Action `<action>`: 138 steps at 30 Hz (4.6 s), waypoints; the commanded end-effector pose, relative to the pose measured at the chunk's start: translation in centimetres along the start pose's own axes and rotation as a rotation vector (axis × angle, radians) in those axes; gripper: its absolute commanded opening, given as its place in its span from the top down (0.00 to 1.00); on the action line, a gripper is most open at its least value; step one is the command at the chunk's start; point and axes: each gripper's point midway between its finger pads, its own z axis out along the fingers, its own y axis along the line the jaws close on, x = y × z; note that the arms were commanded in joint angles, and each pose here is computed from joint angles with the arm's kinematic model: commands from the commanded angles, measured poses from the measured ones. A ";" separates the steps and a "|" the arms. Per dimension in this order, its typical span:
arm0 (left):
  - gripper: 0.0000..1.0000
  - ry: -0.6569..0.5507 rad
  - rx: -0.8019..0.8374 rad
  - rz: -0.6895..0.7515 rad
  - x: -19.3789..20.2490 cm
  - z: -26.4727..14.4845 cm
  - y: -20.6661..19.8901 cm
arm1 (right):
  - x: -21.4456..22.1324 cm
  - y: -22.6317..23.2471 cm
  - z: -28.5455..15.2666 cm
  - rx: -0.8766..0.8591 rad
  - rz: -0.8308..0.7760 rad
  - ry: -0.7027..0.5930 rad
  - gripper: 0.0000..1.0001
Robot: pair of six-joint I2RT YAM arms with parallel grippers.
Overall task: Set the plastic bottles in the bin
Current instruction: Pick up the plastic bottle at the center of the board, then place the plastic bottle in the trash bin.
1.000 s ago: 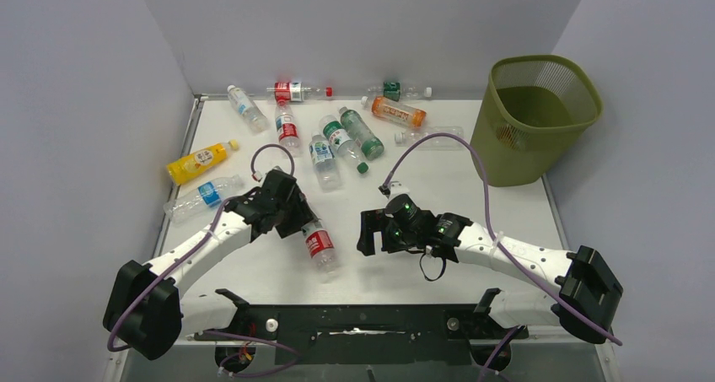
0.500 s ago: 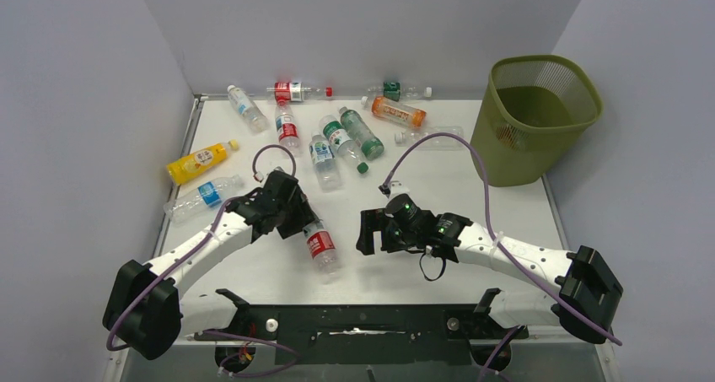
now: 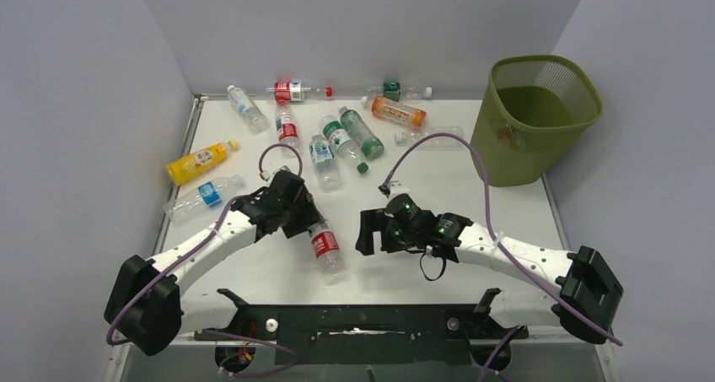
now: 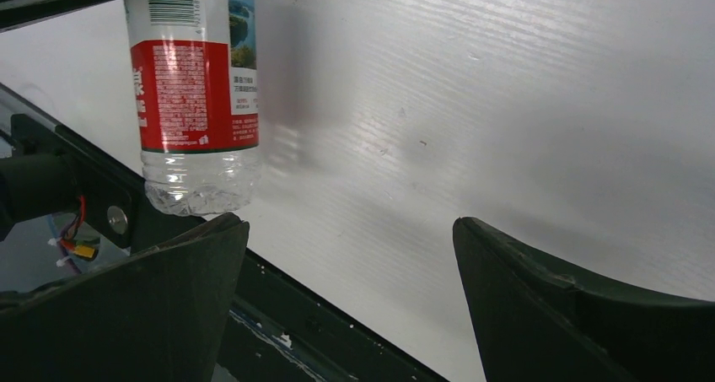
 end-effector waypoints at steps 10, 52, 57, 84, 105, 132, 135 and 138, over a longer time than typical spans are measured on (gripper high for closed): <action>0.49 -0.041 0.139 0.001 -0.4 -0.5 -5.6 | -3.3 5.4 -2.4 -0.259 -0.005 -0.101 0.02; 0.49 -0.017 0.370 -0.066 2.2 -4.2 -13.2 | -0.6 5.4 0.6 -0.314 0.052 -0.025 0.20; 0.49 -0.008 0.366 -0.054 2.8 -4.1 -13.4 | -0.7 5.3 0.5 -0.310 0.051 -0.031 0.31; 0.17 -0.063 0.385 0.024 1.4 -5.6 -14.7 | -2.8 2.5 -2.6 -0.149 0.023 -0.110 0.55; 0.14 -0.113 0.363 0.021 -0.1 -7.0 -11.9 | -19.3 -3.5 -15.7 0.113 -0.048 -0.475 0.53; 0.13 -0.064 0.360 0.053 1.2 -5.7 -11.5 | -34.1 -27.5 -31.2 0.455 0.246 -0.892 0.41; 0.13 -0.057 0.355 0.063 1.3 -5.3 -11.5 | -34.3 -28.5 -30.4 0.432 0.266 -0.878 0.37; 0.13 -0.037 0.359 0.067 1.9 -4.7 -11.4 | -34.8 -29.2 -29.4 0.409 0.268 -0.834 0.28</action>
